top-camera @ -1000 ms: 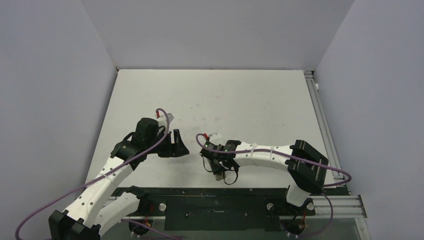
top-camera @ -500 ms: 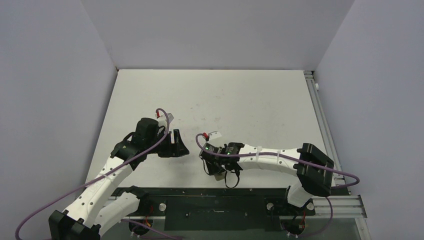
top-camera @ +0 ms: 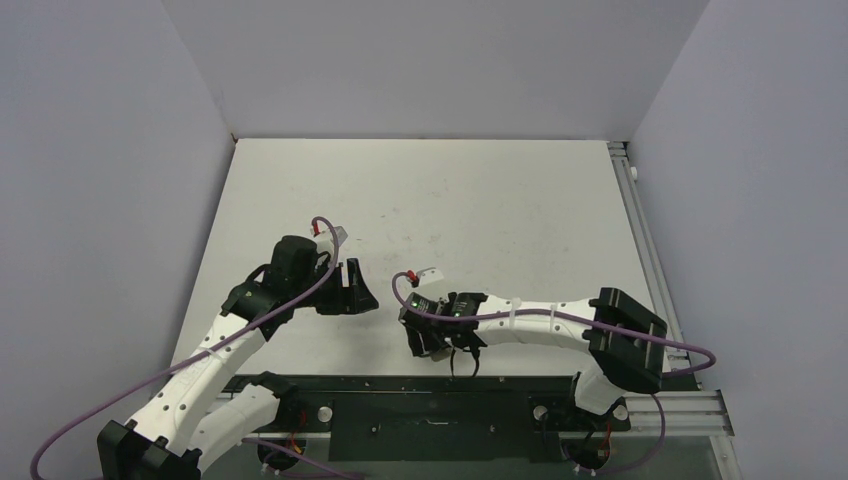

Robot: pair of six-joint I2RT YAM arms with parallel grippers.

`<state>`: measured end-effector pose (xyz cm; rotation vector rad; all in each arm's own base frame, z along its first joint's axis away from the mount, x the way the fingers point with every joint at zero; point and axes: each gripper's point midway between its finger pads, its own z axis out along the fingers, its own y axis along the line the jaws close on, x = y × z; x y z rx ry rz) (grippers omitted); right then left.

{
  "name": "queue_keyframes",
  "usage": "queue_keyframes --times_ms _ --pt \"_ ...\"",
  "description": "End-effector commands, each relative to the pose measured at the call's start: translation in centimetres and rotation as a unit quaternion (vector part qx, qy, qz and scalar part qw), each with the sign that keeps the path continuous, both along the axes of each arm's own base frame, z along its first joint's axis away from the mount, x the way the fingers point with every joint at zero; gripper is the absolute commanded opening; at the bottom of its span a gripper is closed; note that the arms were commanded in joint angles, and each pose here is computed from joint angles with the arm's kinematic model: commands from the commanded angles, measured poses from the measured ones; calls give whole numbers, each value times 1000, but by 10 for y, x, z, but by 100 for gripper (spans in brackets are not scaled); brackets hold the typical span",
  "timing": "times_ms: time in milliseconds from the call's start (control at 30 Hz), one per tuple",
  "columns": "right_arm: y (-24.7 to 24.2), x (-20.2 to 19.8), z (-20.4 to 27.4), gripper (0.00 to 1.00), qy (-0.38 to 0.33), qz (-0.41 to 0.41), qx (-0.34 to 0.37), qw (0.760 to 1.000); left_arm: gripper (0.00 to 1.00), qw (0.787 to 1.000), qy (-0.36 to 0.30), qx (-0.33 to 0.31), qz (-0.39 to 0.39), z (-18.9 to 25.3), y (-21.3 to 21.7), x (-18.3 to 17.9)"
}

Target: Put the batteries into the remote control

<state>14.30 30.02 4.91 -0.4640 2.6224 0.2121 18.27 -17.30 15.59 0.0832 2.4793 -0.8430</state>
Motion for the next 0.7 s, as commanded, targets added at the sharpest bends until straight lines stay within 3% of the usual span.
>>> queue_keyframes --times_ms 0,433,667 --pt "0 5 -5 66 -14 -13 3 1000 63 1000 -24 -13 0 9 -3 7" --pt "-11 0 -27 66 0 -14 -32 999 63 1000 -21 -11 1 8 -2 7" --pt "-14 -4 -39 60 12 -10 -45 999 63 1000 -19 -9 3 7 -2 8"
